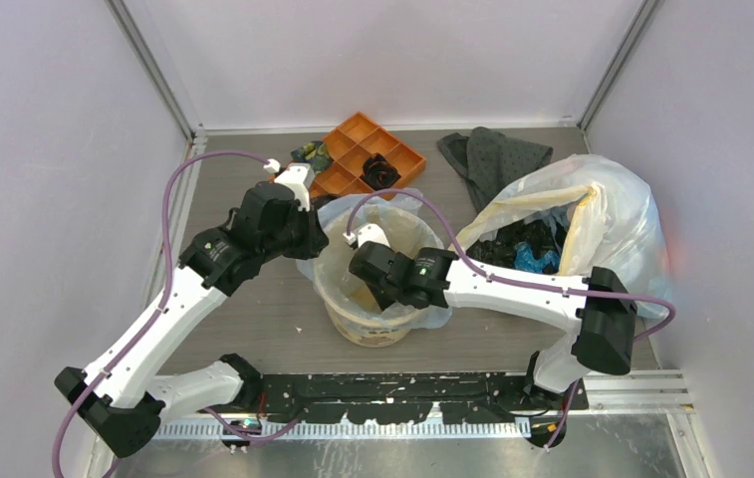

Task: Put the trash bags into the trash bin

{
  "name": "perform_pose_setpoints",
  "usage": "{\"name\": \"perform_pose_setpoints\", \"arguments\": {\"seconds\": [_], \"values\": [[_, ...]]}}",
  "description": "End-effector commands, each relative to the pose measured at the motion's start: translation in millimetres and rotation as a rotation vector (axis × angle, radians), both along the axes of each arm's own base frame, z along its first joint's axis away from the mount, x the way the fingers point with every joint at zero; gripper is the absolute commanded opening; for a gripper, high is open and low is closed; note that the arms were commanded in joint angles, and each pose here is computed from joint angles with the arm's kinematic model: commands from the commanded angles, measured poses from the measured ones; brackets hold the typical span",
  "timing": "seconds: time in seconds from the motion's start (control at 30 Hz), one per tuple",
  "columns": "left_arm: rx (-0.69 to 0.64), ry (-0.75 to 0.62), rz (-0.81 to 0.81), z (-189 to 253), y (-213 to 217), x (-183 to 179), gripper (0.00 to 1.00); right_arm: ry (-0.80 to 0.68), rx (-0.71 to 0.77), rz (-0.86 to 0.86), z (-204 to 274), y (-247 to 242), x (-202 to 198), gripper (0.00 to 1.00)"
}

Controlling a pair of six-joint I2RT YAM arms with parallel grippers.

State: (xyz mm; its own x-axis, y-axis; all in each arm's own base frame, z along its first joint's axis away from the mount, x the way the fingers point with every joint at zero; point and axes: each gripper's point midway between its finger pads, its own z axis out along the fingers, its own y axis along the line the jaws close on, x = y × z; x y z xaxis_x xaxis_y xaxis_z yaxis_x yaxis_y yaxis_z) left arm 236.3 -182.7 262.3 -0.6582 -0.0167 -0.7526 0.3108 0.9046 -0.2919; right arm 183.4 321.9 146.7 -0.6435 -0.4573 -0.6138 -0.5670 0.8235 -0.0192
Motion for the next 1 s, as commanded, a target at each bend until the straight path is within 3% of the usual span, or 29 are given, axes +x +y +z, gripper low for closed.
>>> {"name": "perform_pose_setpoints", "arguments": {"seconds": [0.0, 0.37, 0.8, 0.97], "values": [[-0.061, -0.088, 0.010, 24, -9, 13, 0.00, 0.001, 0.060, 0.034, 5, 3, -6, 0.13], [-0.075, -0.079, 0.012, 19, -9, 10, 0.01, 0.074, -0.033, 0.054, -44, 12, -8, 0.04], [-0.051, -0.091, 0.022, 16, -2, 10, 0.00, 0.158, -0.058, 0.007, -82, 1, -9, 0.02], [-0.063, -0.130, 0.002, 18, -1, 7, 0.00, 0.218, 0.000, -0.007, -73, 6, -15, 0.01]]}}
